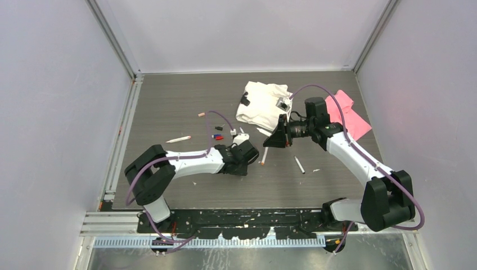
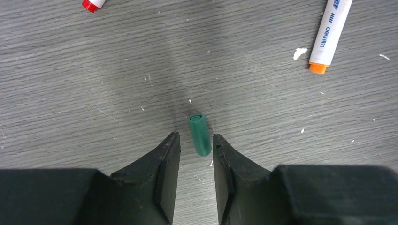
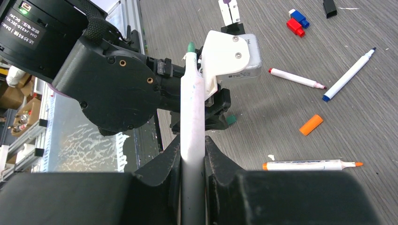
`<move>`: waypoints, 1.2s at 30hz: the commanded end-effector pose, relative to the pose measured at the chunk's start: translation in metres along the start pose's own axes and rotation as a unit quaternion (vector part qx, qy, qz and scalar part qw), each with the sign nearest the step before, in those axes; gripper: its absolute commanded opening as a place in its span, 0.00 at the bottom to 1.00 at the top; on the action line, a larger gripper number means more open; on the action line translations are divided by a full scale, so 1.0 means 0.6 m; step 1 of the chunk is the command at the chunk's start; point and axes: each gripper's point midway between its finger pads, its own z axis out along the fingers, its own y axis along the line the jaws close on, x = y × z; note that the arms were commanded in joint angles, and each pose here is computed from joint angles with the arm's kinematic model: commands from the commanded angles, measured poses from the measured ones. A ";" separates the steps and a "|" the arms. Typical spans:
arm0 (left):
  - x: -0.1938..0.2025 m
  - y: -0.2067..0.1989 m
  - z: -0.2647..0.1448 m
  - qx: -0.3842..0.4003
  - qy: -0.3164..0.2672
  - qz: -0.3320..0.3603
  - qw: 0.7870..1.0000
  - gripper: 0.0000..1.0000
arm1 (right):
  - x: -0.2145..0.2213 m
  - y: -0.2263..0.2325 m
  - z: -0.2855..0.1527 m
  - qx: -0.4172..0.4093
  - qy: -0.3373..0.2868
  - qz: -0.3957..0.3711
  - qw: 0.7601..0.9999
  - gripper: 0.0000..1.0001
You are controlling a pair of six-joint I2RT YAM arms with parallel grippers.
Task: Insert the pens into the pen caps
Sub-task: Insert the pen cap onto the pen.
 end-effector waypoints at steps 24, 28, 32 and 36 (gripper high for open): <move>0.027 0.055 0.014 -0.070 0.043 0.045 0.996 0.01 | -0.037 0.008 -0.009 0.006 -0.020 -0.035 0.999 0.01; -0.042 0.046 -0.036 -0.006 -0.041 0.007 0.999 0.00 | -0.040 0.005 -0.012 0.015 -0.023 -0.040 0.999 0.01; -0.143 0.018 -0.124 0.132 -0.169 -0.066 0.975 0.01 | -0.041 0.002 -0.013 0.017 -0.023 -0.040 0.999 0.01; -0.230 0.020 -0.223 0.237 -0.298 -0.128 0.916 0.01 | -0.046 0.008 -0.015 0.013 -0.029 -0.051 0.998 0.01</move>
